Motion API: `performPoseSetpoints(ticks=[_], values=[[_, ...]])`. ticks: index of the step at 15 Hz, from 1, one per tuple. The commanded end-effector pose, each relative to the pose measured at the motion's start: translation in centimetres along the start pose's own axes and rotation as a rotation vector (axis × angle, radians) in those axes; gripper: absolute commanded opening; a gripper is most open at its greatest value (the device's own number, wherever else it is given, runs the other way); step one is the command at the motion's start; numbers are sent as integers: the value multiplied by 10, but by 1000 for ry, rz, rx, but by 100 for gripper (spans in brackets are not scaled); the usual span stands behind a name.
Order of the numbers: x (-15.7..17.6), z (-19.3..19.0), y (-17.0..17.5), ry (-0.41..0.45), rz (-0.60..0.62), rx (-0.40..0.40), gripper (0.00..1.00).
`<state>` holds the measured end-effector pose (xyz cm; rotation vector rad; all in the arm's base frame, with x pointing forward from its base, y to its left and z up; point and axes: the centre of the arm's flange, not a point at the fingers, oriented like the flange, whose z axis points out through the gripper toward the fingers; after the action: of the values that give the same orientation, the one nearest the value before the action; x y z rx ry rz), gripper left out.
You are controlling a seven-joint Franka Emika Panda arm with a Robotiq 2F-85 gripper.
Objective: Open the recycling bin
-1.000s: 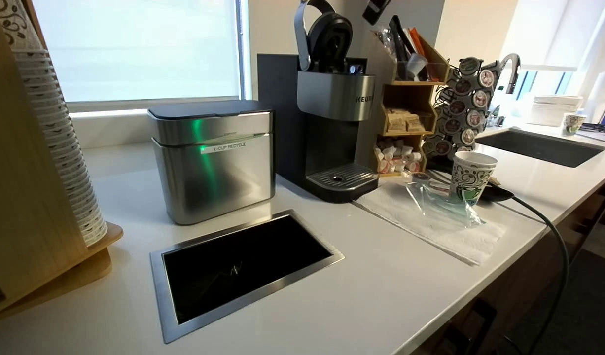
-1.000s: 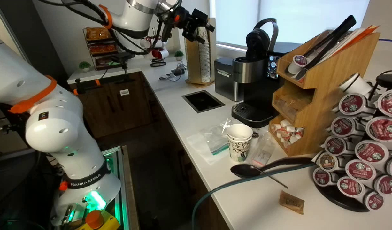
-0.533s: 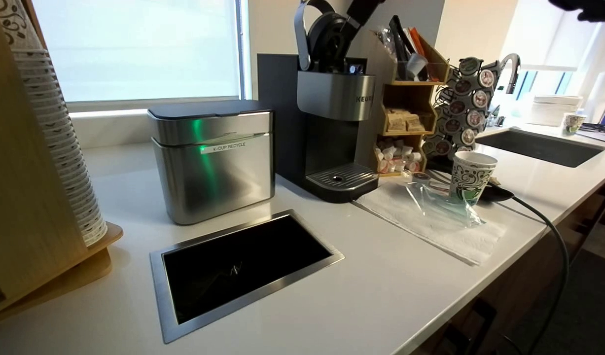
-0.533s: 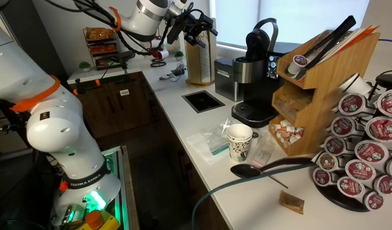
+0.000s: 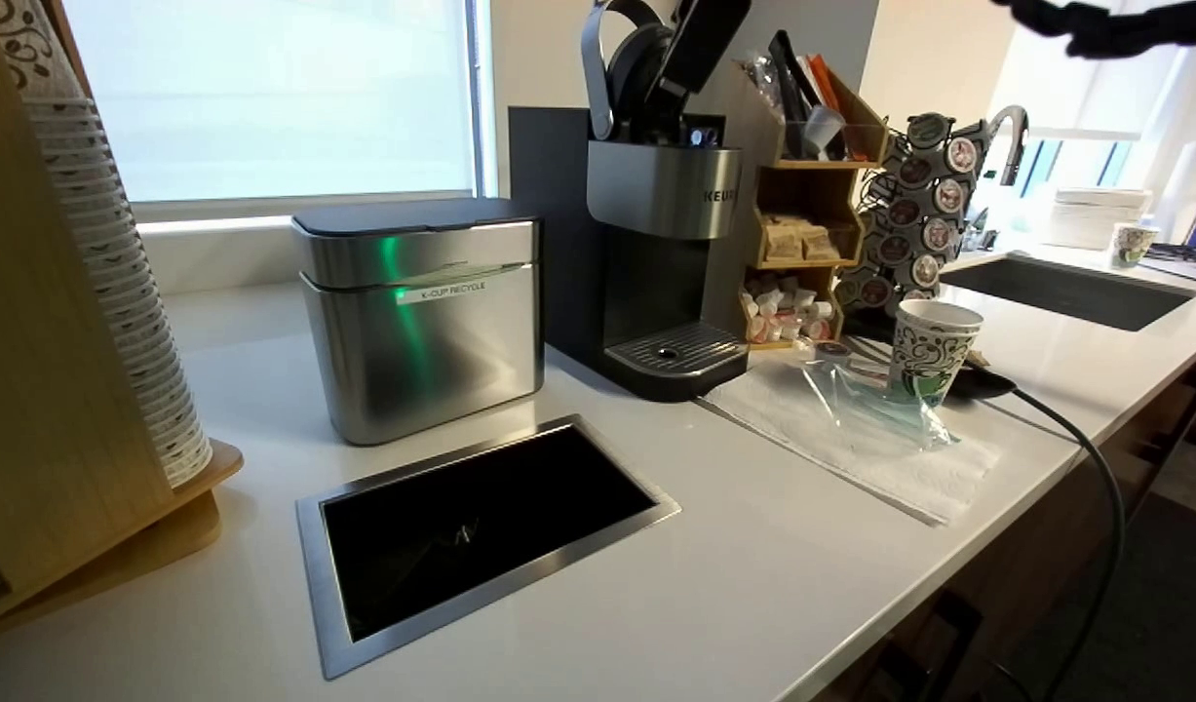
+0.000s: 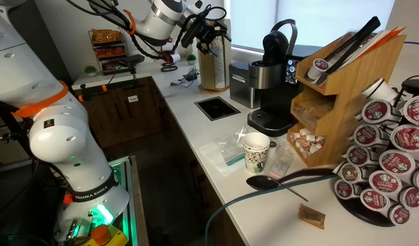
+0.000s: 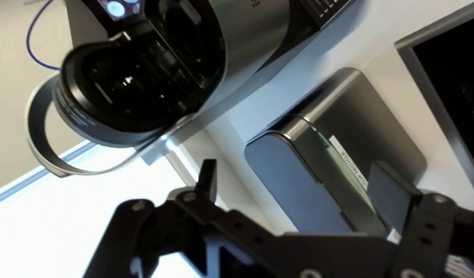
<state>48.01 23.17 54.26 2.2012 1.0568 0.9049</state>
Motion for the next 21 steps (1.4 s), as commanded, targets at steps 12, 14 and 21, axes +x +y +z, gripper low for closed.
performPoseSetpoints(ticks=[12,14,21], values=[[84,81,-22,-24,-537,45,100],[88,84,-19,-20,-545,44,100],[109,109,-30,-46,-548,-54,100]])
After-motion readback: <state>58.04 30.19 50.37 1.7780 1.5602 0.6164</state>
